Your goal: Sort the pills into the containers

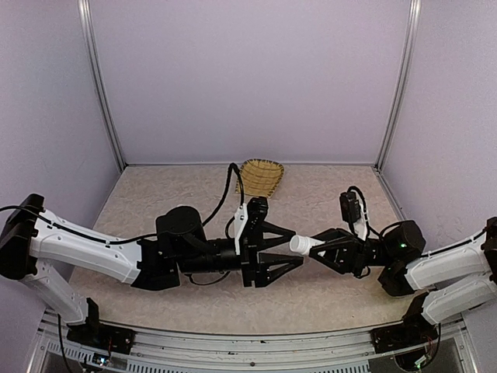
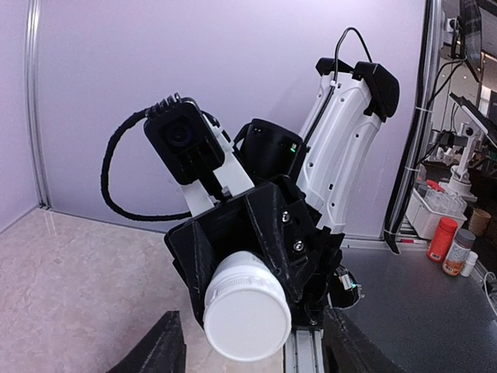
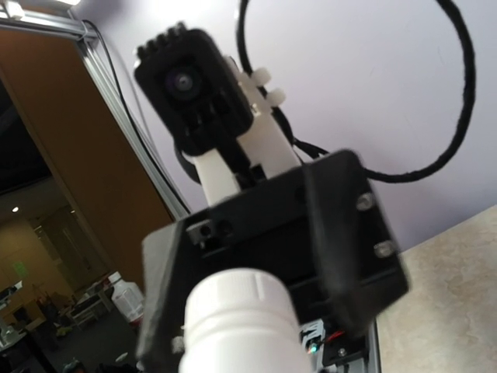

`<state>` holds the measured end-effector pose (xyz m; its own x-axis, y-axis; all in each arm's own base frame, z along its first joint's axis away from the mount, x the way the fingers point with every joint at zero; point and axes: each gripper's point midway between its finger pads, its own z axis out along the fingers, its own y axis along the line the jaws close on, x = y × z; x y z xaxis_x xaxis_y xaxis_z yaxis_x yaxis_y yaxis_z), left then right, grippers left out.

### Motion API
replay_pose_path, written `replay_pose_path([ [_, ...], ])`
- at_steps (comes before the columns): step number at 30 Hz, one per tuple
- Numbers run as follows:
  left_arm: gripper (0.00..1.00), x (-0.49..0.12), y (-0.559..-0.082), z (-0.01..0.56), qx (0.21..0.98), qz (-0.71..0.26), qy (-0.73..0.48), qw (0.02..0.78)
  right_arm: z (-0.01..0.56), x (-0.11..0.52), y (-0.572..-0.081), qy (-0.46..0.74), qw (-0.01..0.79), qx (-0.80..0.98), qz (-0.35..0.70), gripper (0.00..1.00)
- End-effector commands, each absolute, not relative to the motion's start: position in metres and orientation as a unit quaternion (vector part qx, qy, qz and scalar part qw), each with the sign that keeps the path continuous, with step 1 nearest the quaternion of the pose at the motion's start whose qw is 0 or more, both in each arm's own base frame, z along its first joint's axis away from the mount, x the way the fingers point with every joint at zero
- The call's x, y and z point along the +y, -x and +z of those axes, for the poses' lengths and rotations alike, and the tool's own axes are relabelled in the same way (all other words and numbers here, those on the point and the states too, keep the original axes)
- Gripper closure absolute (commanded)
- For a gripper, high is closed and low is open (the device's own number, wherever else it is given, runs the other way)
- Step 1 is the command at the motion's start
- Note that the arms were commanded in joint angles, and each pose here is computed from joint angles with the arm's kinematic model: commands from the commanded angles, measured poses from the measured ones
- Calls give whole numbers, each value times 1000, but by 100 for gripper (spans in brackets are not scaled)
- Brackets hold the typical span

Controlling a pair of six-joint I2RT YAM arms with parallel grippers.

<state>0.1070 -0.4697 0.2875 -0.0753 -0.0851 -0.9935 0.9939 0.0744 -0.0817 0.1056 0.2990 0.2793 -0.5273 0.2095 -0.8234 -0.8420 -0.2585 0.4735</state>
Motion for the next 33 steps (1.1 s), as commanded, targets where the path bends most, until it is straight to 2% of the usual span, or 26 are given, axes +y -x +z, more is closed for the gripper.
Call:
replay_pose_path([
  [1,29,-464,-109,291,515,-517,-435,528,295,296,-103,325,384,468,727,78],
  [4,3,-460,-110,293,515,-515,-432,532,293,297,-103,326,384,474,723,78],
  [5,2,-459,-110,295,514,-515,-431,534,293,297,-103,327,385,474,722,78],
  [12,1,-445,-123,308,527,-510,-392,555,293,296,-105,327,395,479,713,78],
  [20,1,-449,-114,321,496,-574,-371,536,292,303,-124,299,433,516,676,78],
  [28,1,-459,-110,336,463,-593,-380,538,293,316,-121,290,424,510,690,78],
  [33,1,-463,-119,328,494,-587,-364,529,296,316,-119,288,431,505,690,78],
])
